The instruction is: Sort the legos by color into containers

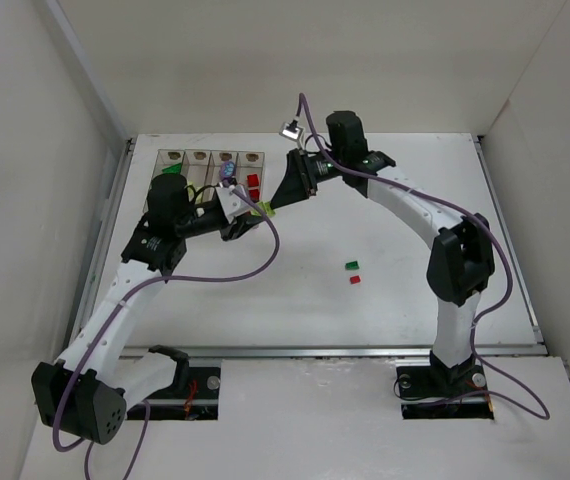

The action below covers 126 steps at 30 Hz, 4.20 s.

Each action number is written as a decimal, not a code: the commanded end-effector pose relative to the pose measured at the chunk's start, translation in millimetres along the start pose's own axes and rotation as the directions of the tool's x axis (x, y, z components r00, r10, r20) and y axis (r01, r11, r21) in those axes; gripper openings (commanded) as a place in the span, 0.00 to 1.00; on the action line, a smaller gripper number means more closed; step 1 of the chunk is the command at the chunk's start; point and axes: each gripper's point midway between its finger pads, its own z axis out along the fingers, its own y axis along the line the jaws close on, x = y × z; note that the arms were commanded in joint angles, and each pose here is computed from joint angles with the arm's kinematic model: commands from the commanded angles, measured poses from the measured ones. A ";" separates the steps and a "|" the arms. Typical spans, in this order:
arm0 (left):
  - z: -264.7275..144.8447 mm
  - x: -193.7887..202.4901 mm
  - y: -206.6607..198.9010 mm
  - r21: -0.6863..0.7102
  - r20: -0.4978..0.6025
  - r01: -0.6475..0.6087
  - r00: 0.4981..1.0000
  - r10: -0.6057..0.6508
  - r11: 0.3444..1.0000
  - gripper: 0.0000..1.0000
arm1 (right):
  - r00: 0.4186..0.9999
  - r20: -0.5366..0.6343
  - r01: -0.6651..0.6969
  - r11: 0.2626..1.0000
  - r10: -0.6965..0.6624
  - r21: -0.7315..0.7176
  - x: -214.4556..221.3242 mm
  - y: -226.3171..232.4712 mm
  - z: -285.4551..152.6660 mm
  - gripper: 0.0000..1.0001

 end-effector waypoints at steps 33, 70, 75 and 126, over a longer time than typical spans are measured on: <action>-28.3 -41.2 105.3 -0.544 0.089 0.117 0.993 -0.082 0.831 0.00 | 0.973 0.185 -0.213 0.849 0.139 0.483 2.7 -110.8 7.6 0.00; -30.5 193.4 220.2 -0.362 -0.431 0.069 0.872 -0.232 0.930 0.81 | 0.959 0.257 -0.067 0.781 -0.122 0.620 -90.3 -115.2 -50.7 0.00; -1.7 133.8 179.5 -0.066 -0.385 -0.041 0.923 0.012 0.997 1.00 | 0.959 0.251 -0.053 0.788 -0.131 0.613 -88.0 -100.0 -46.5 0.00; 52.2 52.5 9.5 -0.003 -0.284 -0.142 0.949 0.136 0.990 0.00 | 0.987 0.154 -0.051 0.801 -0.052 0.596 9.5 -42.8 -10.4 0.84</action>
